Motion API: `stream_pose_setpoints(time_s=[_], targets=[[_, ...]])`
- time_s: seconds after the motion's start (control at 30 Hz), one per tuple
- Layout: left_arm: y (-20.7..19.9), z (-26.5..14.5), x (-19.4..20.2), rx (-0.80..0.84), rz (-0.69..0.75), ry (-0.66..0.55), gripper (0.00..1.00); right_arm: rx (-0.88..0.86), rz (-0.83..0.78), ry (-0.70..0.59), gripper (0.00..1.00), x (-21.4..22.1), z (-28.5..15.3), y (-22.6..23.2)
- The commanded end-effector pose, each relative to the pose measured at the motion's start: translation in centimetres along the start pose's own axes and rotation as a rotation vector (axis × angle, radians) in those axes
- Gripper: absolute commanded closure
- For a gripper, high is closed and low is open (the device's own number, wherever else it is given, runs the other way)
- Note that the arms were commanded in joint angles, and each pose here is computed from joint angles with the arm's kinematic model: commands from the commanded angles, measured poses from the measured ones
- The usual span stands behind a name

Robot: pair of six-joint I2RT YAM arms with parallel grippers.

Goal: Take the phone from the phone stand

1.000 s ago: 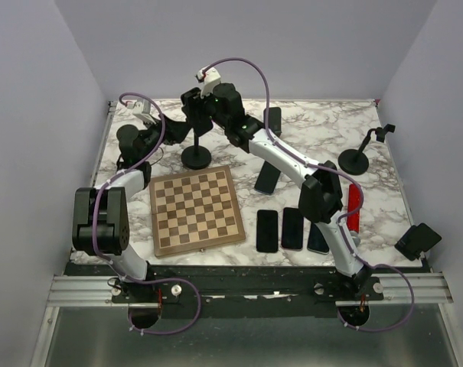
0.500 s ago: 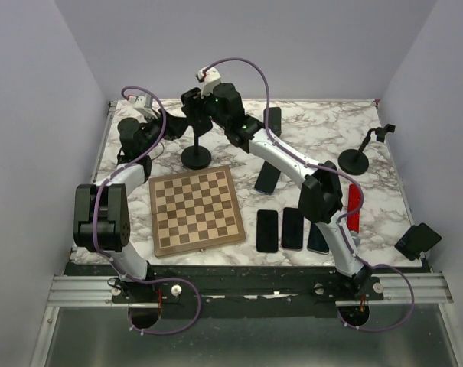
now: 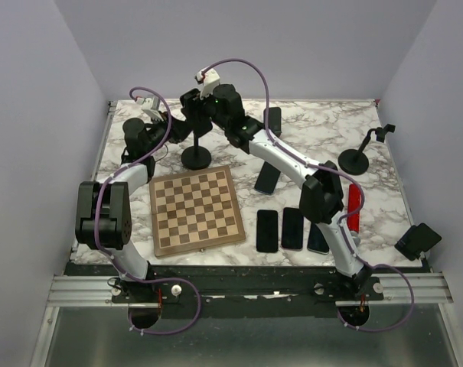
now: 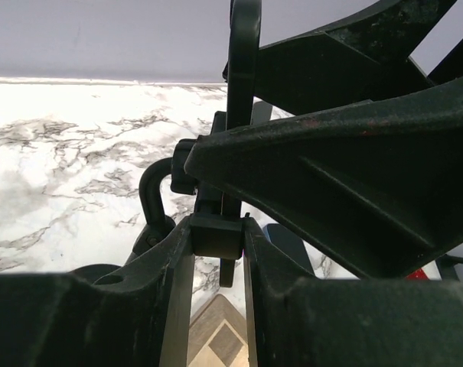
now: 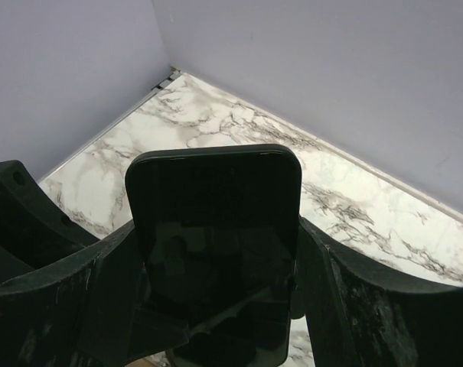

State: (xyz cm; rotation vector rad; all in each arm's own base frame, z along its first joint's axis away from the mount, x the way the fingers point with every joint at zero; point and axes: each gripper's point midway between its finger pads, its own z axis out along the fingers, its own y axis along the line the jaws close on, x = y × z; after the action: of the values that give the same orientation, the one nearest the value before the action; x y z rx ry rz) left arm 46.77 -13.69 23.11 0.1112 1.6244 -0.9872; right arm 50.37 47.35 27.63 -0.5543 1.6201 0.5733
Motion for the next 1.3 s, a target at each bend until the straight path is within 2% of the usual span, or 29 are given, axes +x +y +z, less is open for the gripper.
stream_pose_setpoints(time_s=[0.0,0.13,0.33,0.63,0.97,1.27], targets=[[-2.1,-0.7,0.0,0.123,0.064,0.017,1.0,-0.045,-0.047,-0.053,0.99,-2.6,-1.4,0.6],[-2.1,-2.1,-0.9,0.219,0.025,0.006,1.0,-0.106,-0.07,-0.058,0.99,-2.0,-1.6,-0.4],[-2.6,-3.4,-1.2,0.335,0.014,0.037,1.0,-0.295,-0.065,-0.071,0.99,-2.4,-2.2,-1.9],[-2.4,-2.9,-1.0,0.38,-0.027,0.056,1.0,-0.564,0.034,-0.014,0.99,-1.1,-2.2,0.9],[-1.1,-2.3,-0.8,0.29,-0.09,0.053,1.0,-0.649,0.122,-0.01,0.99,-2.7,-4.3,2.6],[0.1,-1.6,-1.0,0.09,-0.098,0.024,1.0,-0.531,0.28,-0.044,0.99,-5.7,-6.2,3.8]])
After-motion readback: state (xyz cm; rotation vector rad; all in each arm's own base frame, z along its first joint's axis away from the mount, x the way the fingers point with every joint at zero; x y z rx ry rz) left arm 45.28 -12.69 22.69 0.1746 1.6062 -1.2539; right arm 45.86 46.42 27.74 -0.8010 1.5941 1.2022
